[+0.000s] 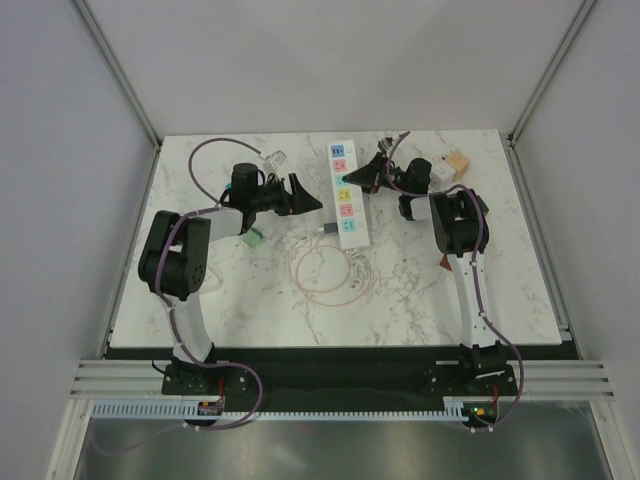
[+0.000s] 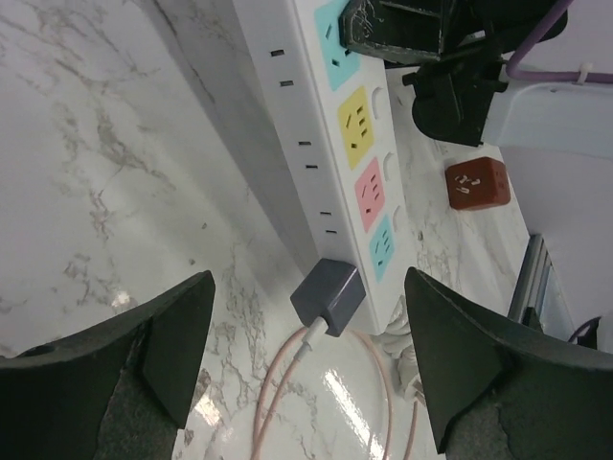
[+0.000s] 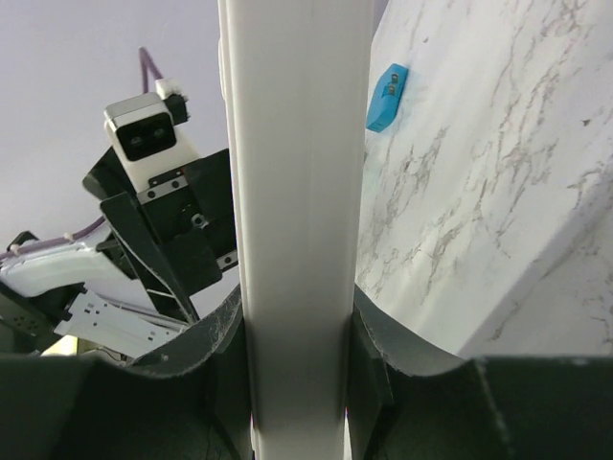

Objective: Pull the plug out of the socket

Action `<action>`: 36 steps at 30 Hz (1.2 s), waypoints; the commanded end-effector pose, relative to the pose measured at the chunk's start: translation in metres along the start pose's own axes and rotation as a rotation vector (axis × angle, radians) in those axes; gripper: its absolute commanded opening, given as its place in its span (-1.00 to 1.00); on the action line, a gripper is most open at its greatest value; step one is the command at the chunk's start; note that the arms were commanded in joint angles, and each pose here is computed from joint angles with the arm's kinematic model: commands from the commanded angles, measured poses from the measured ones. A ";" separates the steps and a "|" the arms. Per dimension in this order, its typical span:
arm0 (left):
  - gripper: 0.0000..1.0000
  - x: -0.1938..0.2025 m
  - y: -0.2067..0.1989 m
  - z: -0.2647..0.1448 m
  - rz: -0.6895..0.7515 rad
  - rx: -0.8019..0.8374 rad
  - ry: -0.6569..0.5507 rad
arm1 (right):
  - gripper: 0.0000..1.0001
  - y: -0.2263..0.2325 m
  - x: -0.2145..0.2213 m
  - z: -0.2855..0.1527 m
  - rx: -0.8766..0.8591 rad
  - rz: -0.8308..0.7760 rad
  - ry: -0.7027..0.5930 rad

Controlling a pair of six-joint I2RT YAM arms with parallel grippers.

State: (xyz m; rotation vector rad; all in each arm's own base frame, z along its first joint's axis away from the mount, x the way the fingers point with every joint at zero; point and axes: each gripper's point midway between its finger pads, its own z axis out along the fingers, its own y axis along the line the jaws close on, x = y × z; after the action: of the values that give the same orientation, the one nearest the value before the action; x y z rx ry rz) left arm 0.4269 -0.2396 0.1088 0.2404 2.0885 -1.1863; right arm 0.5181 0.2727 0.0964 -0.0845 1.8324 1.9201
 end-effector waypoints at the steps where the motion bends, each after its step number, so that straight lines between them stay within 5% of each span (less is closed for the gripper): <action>1: 0.74 -0.016 -0.031 0.012 0.151 0.210 -0.024 | -1.00 0.046 -0.007 0.004 -0.104 -0.134 0.023; 16: 0.67 0.054 -0.025 0.026 0.043 0.338 0.059 | -1.00 0.048 -0.006 0.007 -0.112 -0.138 0.029; 36: 0.33 0.080 -0.036 0.036 -0.003 0.402 0.116 | -1.00 0.048 -0.005 0.010 -0.115 -0.137 0.033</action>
State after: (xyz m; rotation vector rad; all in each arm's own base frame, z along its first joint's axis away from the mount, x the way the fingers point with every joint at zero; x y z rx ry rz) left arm 0.3710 -0.2969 0.0568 0.4447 1.9862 -1.5848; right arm 0.5074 0.2795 0.1056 -0.1418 1.8104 1.9596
